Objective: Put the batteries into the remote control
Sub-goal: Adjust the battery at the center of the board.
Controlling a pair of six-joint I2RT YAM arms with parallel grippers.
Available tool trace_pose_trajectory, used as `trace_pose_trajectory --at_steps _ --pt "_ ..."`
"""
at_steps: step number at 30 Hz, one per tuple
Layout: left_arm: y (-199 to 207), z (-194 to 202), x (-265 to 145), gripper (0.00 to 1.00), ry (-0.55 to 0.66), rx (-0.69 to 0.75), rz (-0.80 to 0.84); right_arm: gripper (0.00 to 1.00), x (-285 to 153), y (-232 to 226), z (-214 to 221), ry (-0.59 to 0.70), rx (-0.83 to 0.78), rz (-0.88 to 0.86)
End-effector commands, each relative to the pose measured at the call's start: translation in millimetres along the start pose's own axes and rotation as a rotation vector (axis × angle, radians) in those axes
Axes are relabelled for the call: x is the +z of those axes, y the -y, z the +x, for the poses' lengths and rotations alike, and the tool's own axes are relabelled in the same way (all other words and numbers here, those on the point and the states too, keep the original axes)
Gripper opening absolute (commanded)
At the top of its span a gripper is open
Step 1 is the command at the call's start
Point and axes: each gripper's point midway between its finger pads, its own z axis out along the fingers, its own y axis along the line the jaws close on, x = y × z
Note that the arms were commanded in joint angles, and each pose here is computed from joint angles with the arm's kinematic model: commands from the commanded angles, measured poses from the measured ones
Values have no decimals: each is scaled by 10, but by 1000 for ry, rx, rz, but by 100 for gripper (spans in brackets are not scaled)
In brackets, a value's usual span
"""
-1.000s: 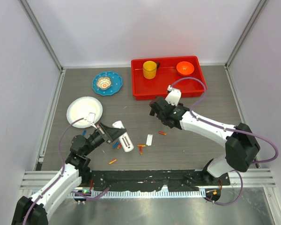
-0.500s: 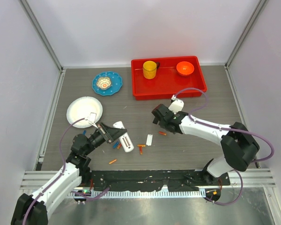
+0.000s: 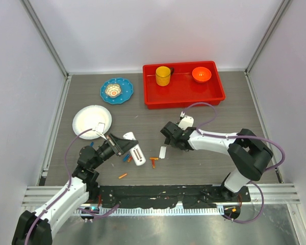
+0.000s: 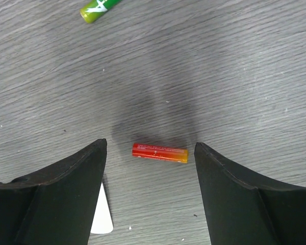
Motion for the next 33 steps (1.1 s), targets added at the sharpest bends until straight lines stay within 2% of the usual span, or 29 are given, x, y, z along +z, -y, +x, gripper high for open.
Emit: trace_pose_trajectory --at_steps 1,19,27,33 --pt "11 -2 -16 0 20 19 27 73 31 2 -24 25 34 9" --pt "13 0 -8 0 13 28 28 66 50 63 67 13 12 46" --pt "6 9 -7 0 10 33 27 65 30 101 100 32 -54 109" --pt "28 18 -15 0 8 35 35 60 70 140 165 14 -61 127"
